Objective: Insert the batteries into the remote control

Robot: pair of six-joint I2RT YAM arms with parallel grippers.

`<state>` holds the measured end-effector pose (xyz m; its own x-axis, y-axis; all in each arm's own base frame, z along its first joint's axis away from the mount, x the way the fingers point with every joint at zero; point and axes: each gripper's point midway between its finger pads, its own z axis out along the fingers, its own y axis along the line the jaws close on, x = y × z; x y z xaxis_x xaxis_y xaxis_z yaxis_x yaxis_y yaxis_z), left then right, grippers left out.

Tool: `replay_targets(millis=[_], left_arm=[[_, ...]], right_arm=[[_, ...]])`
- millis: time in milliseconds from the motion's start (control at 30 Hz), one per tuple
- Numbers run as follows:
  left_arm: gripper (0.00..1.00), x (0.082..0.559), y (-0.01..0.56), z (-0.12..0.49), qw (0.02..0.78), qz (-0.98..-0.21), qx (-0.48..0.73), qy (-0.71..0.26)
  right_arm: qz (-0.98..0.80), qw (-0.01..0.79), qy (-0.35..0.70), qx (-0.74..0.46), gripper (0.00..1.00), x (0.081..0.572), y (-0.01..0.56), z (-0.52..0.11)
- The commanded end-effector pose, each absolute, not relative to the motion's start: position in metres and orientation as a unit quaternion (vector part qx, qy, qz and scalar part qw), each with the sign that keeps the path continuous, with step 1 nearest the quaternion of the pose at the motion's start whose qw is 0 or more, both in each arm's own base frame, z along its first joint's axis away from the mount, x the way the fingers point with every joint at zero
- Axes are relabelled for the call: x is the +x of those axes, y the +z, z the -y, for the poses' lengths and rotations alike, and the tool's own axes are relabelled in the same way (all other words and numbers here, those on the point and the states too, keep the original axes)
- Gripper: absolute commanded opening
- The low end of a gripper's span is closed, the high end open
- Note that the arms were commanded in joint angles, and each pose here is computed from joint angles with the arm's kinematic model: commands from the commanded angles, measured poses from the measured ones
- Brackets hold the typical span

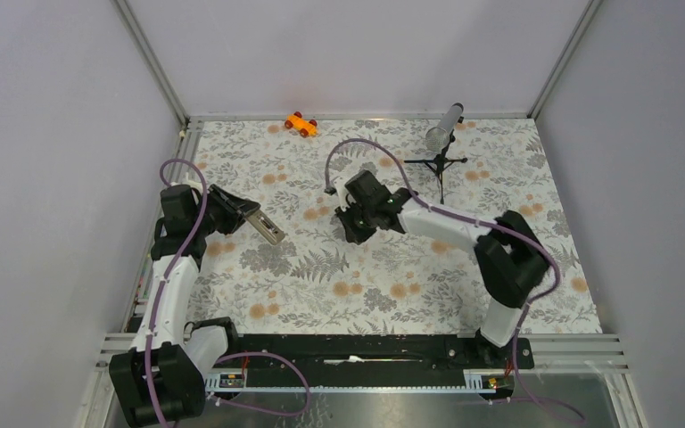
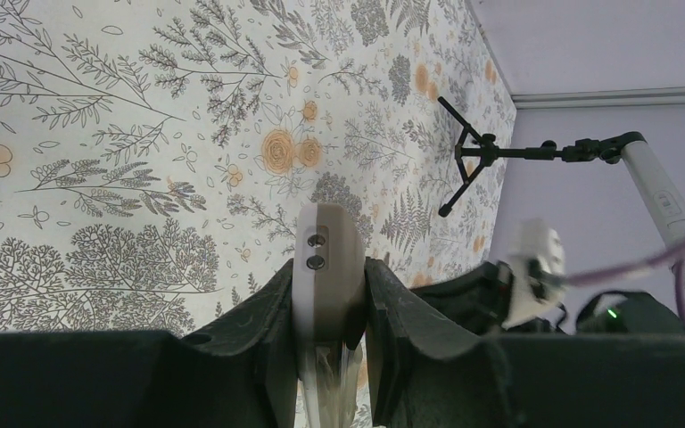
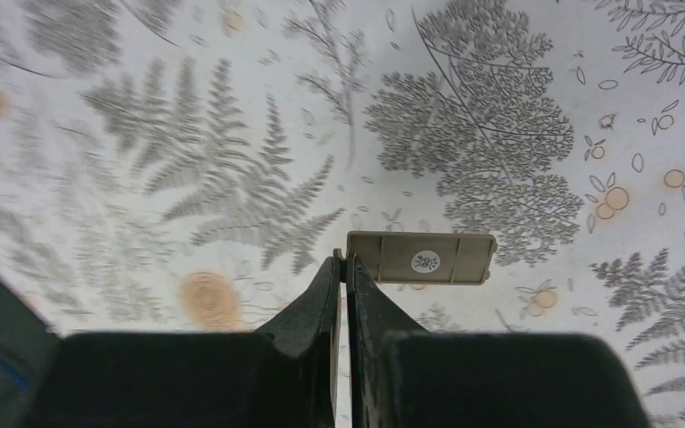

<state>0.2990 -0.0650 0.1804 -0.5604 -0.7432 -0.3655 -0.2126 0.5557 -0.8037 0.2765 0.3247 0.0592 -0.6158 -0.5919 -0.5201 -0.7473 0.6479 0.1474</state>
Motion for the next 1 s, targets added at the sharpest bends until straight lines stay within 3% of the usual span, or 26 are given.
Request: replay_targets(millis=[0, 233, 467, 700, 967], left_arm=[[0.00, 0.301, 0.202, 0.065, 0.400, -0.787, -0.277, -0.380], [0.00, 0.294, 0.202, 0.069, 0.401, -0.785, -0.272, -0.386], [0.00, 0.289, 0.201, 0.072, 0.396, -0.785, -0.269, -0.393], [0.00, 0.288, 0.200, 0.073, 0.392, -0.787, -0.266, -0.395], [0.00, 0.285, 0.197, 0.075, 0.388, -0.788, -0.264, -0.398]], right_arm=[[-0.860, 0.295, 0.286, -0.303, 0.01, 0.262, 0.117, -0.342], [-0.834, 0.380, 0.334, -0.222, 0.01, 0.244, 0.151, -0.312], [-0.820, 0.385, 0.401, -0.135, 0.01, 0.233, 0.167, -0.287], [-0.800, 0.358, 0.478, -0.053, 0.01, 0.227, 0.170, -0.273], [-0.779, 0.241, 0.577, 0.037, 0.04, 0.227, 0.155, -0.272]])
